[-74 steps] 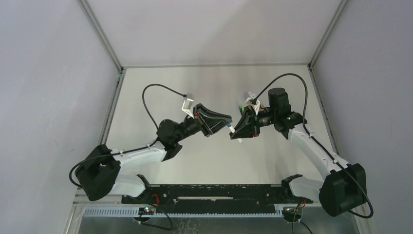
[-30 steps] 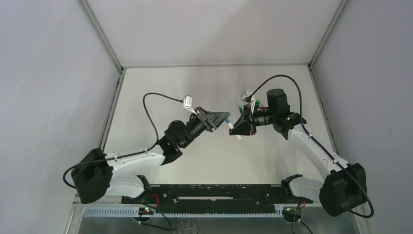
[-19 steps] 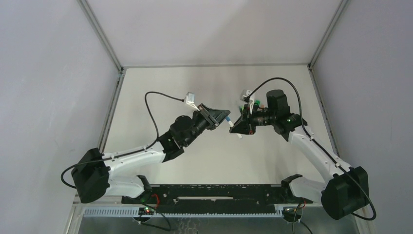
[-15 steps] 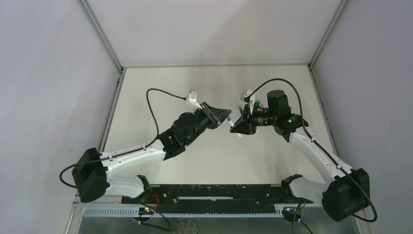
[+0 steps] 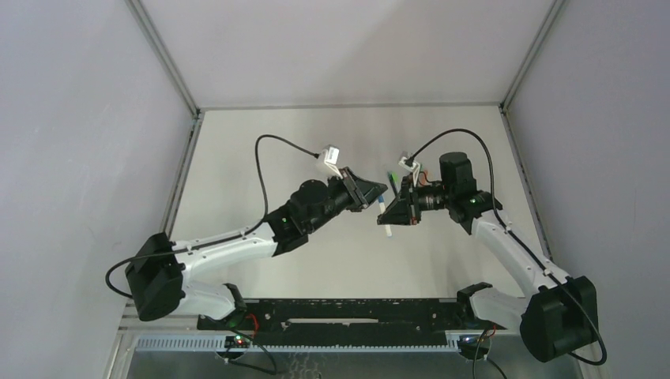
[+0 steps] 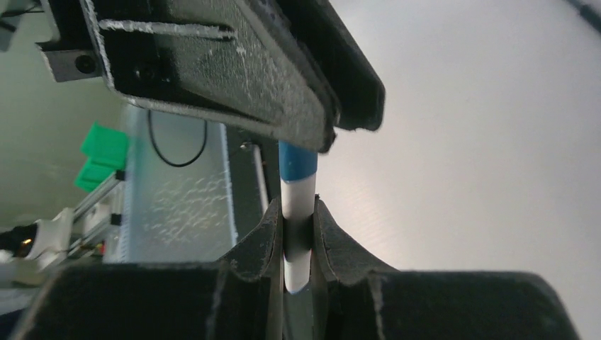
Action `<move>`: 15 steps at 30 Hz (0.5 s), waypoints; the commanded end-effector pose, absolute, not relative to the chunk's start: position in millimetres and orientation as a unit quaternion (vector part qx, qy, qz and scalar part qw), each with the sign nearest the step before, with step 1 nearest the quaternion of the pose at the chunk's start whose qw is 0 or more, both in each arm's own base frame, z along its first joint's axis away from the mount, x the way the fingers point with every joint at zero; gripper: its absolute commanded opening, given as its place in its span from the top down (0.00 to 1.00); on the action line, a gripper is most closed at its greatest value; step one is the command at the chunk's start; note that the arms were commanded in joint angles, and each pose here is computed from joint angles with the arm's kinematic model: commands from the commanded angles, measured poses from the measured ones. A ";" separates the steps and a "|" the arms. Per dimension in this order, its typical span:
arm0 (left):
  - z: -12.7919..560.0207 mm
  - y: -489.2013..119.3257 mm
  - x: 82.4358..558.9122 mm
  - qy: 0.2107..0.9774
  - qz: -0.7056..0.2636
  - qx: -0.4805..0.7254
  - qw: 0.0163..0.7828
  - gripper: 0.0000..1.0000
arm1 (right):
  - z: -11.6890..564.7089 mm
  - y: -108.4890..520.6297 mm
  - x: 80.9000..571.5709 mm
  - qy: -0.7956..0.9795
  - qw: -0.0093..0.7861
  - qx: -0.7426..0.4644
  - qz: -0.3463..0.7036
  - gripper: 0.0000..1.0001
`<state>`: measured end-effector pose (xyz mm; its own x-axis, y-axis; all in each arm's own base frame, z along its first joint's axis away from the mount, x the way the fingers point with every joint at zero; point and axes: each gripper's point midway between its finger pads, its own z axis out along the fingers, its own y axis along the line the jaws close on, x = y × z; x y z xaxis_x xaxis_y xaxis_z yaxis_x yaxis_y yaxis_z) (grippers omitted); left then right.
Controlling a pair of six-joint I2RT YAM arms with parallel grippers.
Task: Insert the pens into the pen caps
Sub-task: Press the pen cap onto the pen.
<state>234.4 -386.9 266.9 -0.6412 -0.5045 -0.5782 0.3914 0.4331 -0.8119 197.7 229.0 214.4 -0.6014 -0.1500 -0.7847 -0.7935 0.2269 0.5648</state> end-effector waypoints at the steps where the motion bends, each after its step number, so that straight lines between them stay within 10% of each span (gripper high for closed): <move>1: 188.4 -414.7 114.2 0.792 -0.548 0.174 0.206 1.00 | 283.5 235.3 223.1 0.625 0.431 -0.378 0.529 1.00; 15: 132.9 -365.6 133.0 0.894 -0.389 0.147 0.166 1.00 | 264.9 219.8 263.3 0.693 0.503 -0.382 0.348 1.00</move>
